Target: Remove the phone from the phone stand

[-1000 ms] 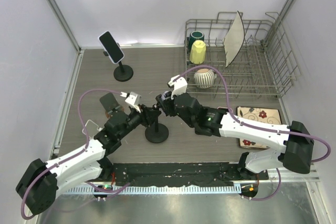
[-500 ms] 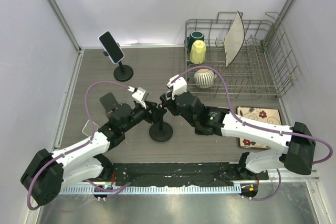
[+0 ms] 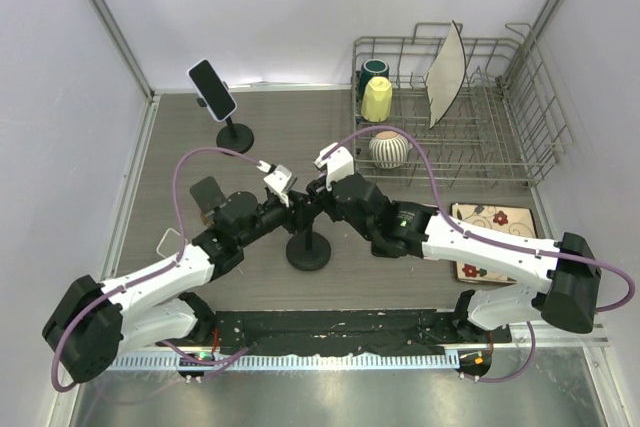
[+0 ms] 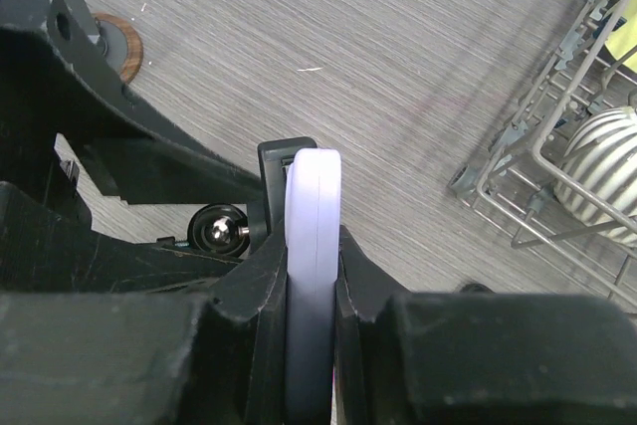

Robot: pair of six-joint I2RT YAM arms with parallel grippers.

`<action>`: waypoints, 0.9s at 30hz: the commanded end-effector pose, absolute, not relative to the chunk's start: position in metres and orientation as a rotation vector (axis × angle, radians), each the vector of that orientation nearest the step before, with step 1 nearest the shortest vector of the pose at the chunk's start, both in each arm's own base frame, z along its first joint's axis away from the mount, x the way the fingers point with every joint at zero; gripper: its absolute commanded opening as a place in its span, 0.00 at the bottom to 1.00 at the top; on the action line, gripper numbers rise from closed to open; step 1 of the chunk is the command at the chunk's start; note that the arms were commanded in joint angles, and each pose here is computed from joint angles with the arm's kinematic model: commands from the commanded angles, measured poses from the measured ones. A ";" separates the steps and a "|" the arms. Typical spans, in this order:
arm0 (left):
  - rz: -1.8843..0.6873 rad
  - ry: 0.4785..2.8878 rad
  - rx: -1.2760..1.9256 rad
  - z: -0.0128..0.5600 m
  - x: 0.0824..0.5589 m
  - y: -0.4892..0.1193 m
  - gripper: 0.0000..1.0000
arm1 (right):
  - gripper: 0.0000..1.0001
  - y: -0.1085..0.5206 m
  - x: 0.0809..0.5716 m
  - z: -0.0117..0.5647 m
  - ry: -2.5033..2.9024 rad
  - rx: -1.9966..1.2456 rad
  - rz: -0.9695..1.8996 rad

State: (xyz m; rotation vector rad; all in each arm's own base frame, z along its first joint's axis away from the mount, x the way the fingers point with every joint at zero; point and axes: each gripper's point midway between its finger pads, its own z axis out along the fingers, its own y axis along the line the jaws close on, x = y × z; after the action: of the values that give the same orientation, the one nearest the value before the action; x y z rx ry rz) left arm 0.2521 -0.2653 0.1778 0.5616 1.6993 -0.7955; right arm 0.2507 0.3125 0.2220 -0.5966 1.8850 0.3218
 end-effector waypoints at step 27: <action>-0.531 1.650 0.014 0.196 0.278 -0.192 0.00 | 0.01 0.299 0.214 0.214 2.153 -0.751 -0.011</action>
State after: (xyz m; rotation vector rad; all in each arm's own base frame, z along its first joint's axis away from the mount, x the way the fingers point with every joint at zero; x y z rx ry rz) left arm 0.2420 -0.2421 0.1805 0.3136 1.7177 -0.7512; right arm 0.2397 0.3373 0.2291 -0.6536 2.0416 0.1829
